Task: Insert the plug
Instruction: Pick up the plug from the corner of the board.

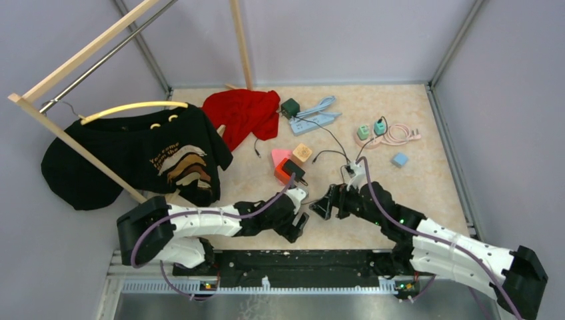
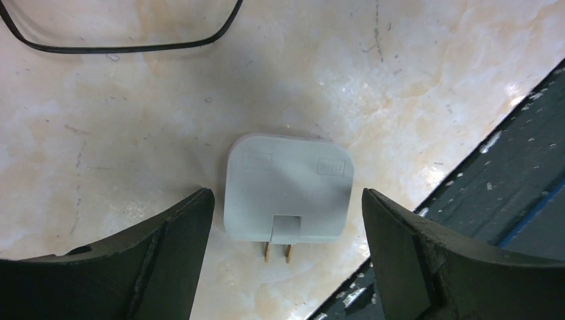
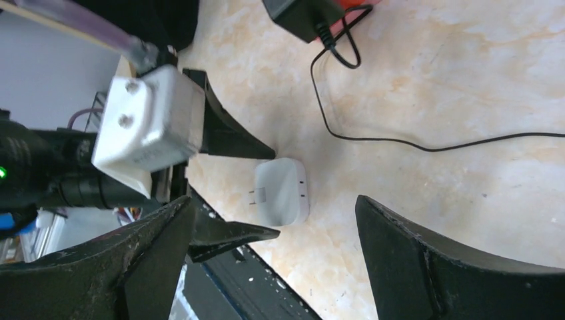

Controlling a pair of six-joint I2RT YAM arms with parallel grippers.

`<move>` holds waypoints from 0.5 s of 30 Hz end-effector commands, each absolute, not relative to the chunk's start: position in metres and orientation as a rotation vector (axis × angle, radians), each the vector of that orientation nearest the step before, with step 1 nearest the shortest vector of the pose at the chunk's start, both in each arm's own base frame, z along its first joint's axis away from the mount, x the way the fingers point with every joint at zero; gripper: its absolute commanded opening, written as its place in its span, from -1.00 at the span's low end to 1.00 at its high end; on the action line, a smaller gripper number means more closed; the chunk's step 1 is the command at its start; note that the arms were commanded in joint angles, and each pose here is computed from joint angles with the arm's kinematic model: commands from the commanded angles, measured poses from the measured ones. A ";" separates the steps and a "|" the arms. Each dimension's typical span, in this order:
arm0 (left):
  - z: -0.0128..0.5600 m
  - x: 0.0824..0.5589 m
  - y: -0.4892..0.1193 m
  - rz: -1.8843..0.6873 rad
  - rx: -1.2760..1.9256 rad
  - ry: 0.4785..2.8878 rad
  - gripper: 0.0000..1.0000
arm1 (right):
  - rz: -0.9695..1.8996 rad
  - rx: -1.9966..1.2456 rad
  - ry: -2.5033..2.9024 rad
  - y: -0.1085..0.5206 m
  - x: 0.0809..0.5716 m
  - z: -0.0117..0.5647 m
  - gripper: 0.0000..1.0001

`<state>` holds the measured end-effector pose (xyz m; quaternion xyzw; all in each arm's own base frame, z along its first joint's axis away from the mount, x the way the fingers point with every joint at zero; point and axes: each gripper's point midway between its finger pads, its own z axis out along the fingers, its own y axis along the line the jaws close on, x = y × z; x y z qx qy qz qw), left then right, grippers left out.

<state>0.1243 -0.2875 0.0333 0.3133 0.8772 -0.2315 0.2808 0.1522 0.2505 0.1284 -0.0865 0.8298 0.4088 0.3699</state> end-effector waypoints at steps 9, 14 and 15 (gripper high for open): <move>0.014 0.115 -0.289 -0.438 0.984 2.323 0.63 | 1.006 -0.131 2.114 0.240 0.160 0.137 0.80; 0.010 0.108 -0.288 -0.392 1.022 2.312 0.65 | 1.008 -0.136 2.116 0.242 0.161 0.138 0.80; 0.010 0.108 -0.288 -0.380 1.028 2.311 0.65 | 1.009 -0.137 2.116 0.242 0.161 0.138 0.80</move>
